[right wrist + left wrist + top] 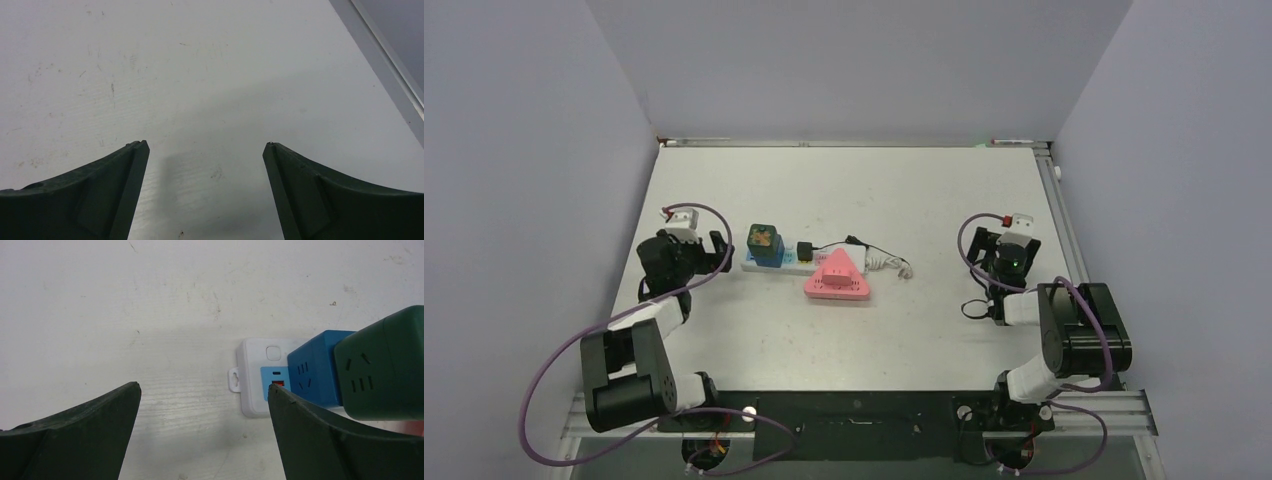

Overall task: Insert the plug
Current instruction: Reset both arms

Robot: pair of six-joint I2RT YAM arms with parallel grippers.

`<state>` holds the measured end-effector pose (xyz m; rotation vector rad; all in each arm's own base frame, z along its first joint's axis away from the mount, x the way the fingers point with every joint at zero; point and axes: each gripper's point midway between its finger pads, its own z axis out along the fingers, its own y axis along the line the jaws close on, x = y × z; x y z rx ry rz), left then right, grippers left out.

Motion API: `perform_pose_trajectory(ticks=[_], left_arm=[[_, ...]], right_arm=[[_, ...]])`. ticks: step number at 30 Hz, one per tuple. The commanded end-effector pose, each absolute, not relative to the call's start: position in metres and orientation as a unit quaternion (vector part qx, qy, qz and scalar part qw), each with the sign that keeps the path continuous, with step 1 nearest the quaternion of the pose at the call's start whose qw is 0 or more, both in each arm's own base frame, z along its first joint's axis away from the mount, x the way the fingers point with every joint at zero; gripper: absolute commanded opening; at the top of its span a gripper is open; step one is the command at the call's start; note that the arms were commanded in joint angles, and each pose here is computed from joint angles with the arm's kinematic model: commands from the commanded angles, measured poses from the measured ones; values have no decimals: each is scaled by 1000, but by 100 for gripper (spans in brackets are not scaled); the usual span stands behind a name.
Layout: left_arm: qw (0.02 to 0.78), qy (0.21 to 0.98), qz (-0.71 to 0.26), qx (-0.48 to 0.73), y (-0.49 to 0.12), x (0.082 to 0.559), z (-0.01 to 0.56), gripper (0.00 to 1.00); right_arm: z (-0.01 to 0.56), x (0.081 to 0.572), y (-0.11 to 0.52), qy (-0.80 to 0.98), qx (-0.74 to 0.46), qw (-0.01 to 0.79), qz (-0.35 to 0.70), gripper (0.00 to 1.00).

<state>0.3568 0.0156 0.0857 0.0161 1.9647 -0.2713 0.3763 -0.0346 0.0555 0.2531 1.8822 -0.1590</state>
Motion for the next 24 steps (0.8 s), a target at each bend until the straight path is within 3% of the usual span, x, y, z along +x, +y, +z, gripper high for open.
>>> perform_pose_trajectory(ticks=[1, 17, 24], left_arm=[[619, 780, -88, 7, 28, 378, 118, 96], [678, 726, -99, -47, 21, 369, 122, 96], [667, 744, -38, -6, -8, 381, 99, 96]], right_arm=[[79, 384, -36, 765, 113, 631, -59, 90], [88, 356, -33, 714, 99, 688, -80, 90], [71, 380, -20, 757, 67, 644, -84, 90]])
